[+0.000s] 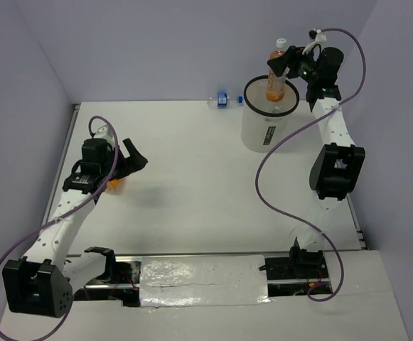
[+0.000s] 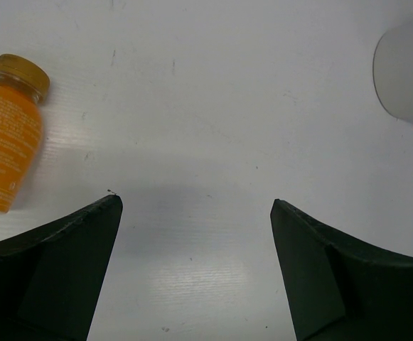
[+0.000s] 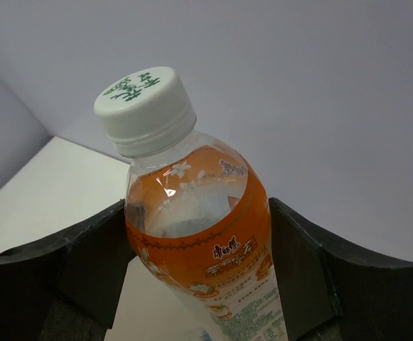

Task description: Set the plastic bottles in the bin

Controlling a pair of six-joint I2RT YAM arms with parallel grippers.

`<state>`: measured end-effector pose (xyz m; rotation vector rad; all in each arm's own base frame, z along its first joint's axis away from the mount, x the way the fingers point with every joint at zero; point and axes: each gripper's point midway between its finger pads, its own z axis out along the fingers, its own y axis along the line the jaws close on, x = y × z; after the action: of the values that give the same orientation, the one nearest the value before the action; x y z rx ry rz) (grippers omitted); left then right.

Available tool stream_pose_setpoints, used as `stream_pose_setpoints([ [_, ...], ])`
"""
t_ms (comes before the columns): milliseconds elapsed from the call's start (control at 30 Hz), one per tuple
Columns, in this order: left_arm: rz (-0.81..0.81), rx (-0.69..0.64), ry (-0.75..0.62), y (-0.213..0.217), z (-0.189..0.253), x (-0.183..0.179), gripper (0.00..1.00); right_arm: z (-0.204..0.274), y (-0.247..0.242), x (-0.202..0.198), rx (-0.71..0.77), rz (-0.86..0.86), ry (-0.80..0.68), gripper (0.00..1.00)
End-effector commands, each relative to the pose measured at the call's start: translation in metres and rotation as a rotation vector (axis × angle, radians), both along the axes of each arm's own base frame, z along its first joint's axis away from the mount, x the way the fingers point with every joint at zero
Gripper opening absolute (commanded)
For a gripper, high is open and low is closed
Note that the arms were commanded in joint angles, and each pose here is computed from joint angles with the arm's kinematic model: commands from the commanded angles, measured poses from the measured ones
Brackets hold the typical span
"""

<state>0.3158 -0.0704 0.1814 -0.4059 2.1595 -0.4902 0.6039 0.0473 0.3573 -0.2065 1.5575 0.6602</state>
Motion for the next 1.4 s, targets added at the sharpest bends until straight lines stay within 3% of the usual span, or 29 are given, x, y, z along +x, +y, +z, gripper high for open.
stream_pose_setpoints([
  [0, 0.002, 0.032, -0.037, 0.005, 0.014, 0.009, 0.99, 0.007, 0.007, 0.002, -0.150, -0.032, -0.092, 0.78],
  [100, 0.004, 0.063, -0.026, 0.009, 0.013, 0.008, 0.99, -0.004, 0.001, 0.003, -0.289, -0.096, -0.117, 0.81],
  [200, 0.009, 0.084, -0.023, 0.013, 0.013, 0.008, 0.99, 0.001, 0.001, -0.005, -0.333, -0.088, -0.150, 0.84],
  [433, 0.018, 0.105, -0.013, 0.018, 0.010, 0.012, 0.99, -0.013, 0.010, -0.014, -0.297, -0.026, -0.057, 0.91],
  [600, 0.022, 0.169, 0.014, 0.028, 0.015, 0.013, 0.99, 0.029, 0.017, -0.033, -0.253, 0.006, -0.113, 0.94],
  [767, 0.099, 0.289, 0.057, 0.057, 0.019, 0.019, 0.99, 0.079, 0.050, -0.081, -0.283, 0.229, -0.209, 0.98],
  [900, 0.118, 0.366, 0.130, 0.072, 0.013, 0.023, 0.99, 0.086, 0.079, -0.121, -0.323, 0.409, -0.228, 0.99],
  [1133, 0.106, 0.520, 0.298, 0.096, -0.016, 0.044, 0.98, 0.026, 0.147, -0.204, -0.430, 0.695, -0.097, 0.99],
  [1367, 0.063, 0.576, 0.476, 0.108, -0.061, 0.045, 0.94, -0.016, 0.170, -0.252, -0.445, 0.802, -0.007, 0.99],
])
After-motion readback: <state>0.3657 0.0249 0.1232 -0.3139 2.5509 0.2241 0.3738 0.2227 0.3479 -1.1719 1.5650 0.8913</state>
